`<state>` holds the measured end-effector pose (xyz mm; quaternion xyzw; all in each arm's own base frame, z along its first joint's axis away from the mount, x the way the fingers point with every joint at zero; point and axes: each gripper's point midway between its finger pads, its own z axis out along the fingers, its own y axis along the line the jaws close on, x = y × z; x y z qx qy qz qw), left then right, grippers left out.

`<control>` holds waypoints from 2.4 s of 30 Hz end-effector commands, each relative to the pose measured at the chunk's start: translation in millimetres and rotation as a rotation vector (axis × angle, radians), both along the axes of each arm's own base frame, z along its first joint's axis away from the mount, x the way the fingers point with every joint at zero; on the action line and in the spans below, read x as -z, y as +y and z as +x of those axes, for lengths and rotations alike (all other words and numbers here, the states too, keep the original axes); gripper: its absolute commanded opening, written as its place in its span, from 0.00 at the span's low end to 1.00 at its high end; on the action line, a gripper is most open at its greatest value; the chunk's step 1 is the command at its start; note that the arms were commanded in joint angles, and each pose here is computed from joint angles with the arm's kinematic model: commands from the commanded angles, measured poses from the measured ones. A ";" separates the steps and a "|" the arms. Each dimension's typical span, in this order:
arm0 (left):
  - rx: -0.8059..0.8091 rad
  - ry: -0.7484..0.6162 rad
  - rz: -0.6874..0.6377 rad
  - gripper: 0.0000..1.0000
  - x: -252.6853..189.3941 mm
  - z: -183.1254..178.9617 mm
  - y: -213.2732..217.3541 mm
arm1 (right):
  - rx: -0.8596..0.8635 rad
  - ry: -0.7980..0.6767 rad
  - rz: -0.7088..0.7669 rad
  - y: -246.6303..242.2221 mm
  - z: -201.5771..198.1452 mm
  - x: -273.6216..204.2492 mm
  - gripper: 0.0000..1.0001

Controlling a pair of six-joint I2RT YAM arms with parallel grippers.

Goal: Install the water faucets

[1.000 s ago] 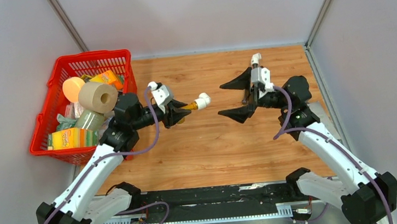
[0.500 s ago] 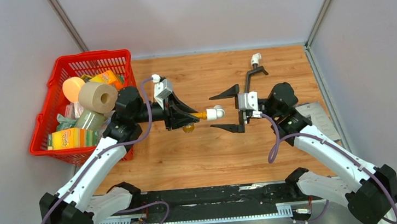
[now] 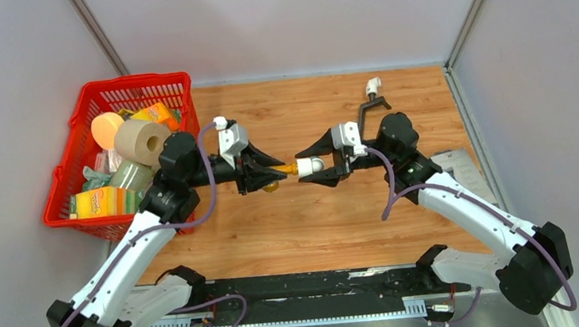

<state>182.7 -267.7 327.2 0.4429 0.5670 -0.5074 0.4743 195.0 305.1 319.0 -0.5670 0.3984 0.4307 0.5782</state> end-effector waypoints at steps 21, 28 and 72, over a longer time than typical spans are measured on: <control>-0.774 -1.308 0.516 0.00 8.3 57.6 31.2 | 0.206 1.250 0.046 16.1 72.9 15.6 0.00; -0.701 -1.060 0.476 0.00 26.6 51.5 23.9 | 0.250 0.995 0.114 -6.6 80.5 -17.2 0.44; 0.026 0.055 -0.192 0.00 -45.3 -1.8 -19.4 | 0.088 0.094 0.070 -33.6 -0.2 -35.7 0.84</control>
